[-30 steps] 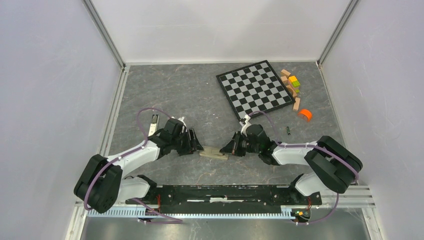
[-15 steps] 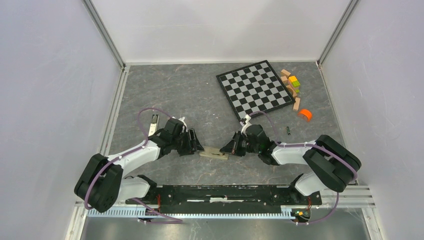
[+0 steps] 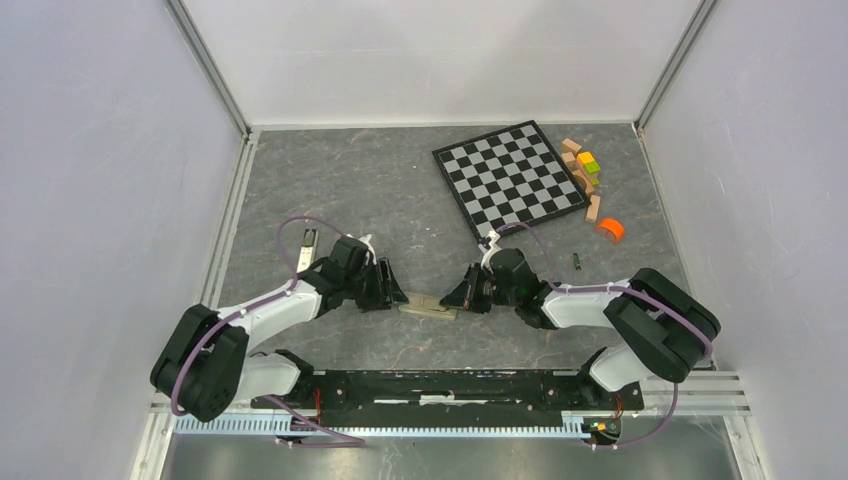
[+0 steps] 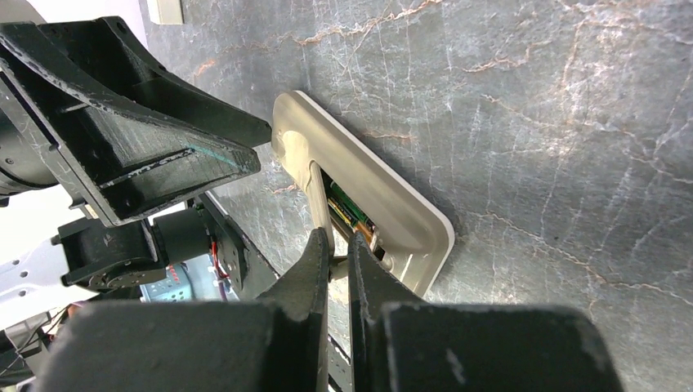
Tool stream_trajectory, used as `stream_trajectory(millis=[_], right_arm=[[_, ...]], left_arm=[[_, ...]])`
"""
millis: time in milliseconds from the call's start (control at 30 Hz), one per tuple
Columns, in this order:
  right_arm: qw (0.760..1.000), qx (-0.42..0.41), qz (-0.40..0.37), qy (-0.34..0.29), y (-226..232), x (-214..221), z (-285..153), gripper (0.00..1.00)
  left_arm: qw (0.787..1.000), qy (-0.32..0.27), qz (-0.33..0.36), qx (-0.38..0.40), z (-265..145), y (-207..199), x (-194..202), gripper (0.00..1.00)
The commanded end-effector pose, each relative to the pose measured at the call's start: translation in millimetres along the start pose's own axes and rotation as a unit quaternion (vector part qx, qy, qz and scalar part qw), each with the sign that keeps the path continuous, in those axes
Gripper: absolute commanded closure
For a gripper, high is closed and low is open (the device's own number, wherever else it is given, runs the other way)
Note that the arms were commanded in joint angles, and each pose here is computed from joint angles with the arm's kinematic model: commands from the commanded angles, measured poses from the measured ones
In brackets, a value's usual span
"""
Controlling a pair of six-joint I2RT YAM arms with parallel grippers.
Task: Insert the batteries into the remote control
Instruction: Load the battery cover into the remote control.
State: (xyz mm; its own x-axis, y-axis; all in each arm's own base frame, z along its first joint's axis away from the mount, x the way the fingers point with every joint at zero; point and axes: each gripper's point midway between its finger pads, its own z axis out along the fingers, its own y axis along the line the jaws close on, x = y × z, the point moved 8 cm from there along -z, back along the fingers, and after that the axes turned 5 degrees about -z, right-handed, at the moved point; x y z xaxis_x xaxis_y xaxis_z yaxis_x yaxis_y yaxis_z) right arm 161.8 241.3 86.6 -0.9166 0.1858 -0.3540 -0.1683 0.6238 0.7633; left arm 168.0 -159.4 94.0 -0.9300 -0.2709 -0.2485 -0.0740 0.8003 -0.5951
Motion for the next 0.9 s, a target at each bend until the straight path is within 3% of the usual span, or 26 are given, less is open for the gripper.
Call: stream_trajectory(millis=[0,233,500,867], right_arm=[[1.0,-0.01,-0.005,0.005,6,-2,4,0.99],[1.0,-0.017,0.002,0.019,7,-1,6,0.9],[1.0,0.01,-0.011,0.008,8,-5,0,0.69],[0.999,0.035,-0.037,-0.011,12,-12,-12,0.59]], left_arm=[[0.999,0.004,0.024,0.027,1,-4,-1,0.42],[0.999,0.016,0.023,0.045,4,-7,1,0.47],[0.999,0.003,0.022,0.029,1,-6,-2,0.46],[1.0,-0.015,0.02,0.015,-3,-4,-4,0.44]])
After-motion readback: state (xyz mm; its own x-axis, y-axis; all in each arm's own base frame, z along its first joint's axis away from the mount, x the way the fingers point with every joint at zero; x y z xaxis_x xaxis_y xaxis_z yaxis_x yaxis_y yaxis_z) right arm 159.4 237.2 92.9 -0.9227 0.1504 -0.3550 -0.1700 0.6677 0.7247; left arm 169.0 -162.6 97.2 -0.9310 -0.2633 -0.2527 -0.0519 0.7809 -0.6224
